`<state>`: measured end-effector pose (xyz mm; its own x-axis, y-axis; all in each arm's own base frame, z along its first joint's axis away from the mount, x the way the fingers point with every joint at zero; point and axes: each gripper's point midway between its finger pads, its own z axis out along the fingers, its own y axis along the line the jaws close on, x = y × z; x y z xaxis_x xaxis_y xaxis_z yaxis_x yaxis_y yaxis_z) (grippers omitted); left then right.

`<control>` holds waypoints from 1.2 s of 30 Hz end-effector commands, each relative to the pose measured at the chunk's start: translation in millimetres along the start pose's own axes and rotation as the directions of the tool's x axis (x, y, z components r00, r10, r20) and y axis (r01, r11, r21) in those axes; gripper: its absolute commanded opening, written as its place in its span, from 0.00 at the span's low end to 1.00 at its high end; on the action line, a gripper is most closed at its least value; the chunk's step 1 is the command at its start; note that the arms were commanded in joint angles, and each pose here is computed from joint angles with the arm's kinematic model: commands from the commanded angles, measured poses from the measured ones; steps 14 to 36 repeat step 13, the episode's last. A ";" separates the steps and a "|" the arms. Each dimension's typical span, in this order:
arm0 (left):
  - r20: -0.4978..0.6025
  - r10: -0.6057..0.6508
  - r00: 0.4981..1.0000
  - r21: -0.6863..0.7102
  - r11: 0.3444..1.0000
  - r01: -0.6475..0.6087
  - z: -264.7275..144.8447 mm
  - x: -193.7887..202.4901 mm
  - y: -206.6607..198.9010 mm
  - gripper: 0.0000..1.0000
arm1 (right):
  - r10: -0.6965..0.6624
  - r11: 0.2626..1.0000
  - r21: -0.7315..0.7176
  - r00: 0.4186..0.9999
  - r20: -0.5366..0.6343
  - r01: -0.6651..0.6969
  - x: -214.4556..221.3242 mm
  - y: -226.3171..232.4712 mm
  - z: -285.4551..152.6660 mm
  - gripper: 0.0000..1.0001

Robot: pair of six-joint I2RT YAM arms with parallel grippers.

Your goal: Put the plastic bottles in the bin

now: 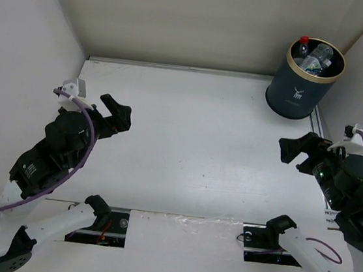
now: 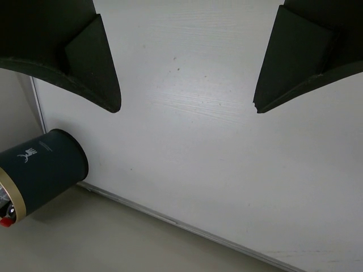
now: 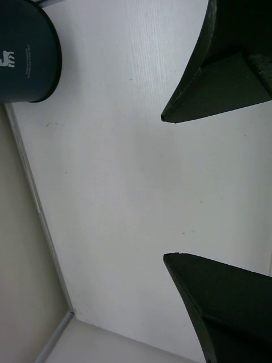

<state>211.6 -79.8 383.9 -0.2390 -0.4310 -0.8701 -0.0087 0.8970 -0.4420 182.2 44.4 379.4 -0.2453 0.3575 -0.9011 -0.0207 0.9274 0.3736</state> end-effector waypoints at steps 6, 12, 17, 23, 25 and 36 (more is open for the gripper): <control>-0.012 -0.047 0.999 -0.027 0.999 0.047 -14.4 16.4 24.7 1.00 | -0.035 0.999 0.019 0.999 0.000 0.035 6.6 -15.1 -20.0 1.00; -0.014 -0.035 0.999 -0.072 0.997 0.033 -11.0 25.3 35.8 1.00 | -0.033 0.999 0.013 0.999 0.009 0.033 5.2 -15.3 -22.4 1.00; -0.021 -0.029 0.999 -0.076 0.997 0.028 -9.7 28.4 36.9 1.00 | -0.033 0.999 0.013 0.999 0.009 0.033 5.2 -15.3 -22.4 1.00; -0.021 -0.029 0.999 -0.076 0.997 0.028 -9.7 28.4 36.9 1.00 | -0.033 0.999 0.013 0.999 0.009 0.033 5.2 -15.3 -22.4 1.00; -0.021 -0.029 0.999 -0.076 0.997 0.028 -9.7 28.4 36.9 1.00 | -0.033 0.999 0.013 0.999 0.009 0.033 5.2 -15.3 -22.4 1.00; -0.021 -0.029 0.999 -0.076 0.997 0.028 -9.7 28.4 36.9 1.00 | -0.033 0.999 0.013 0.999 0.009 0.033 5.2 -15.3 -22.4 1.00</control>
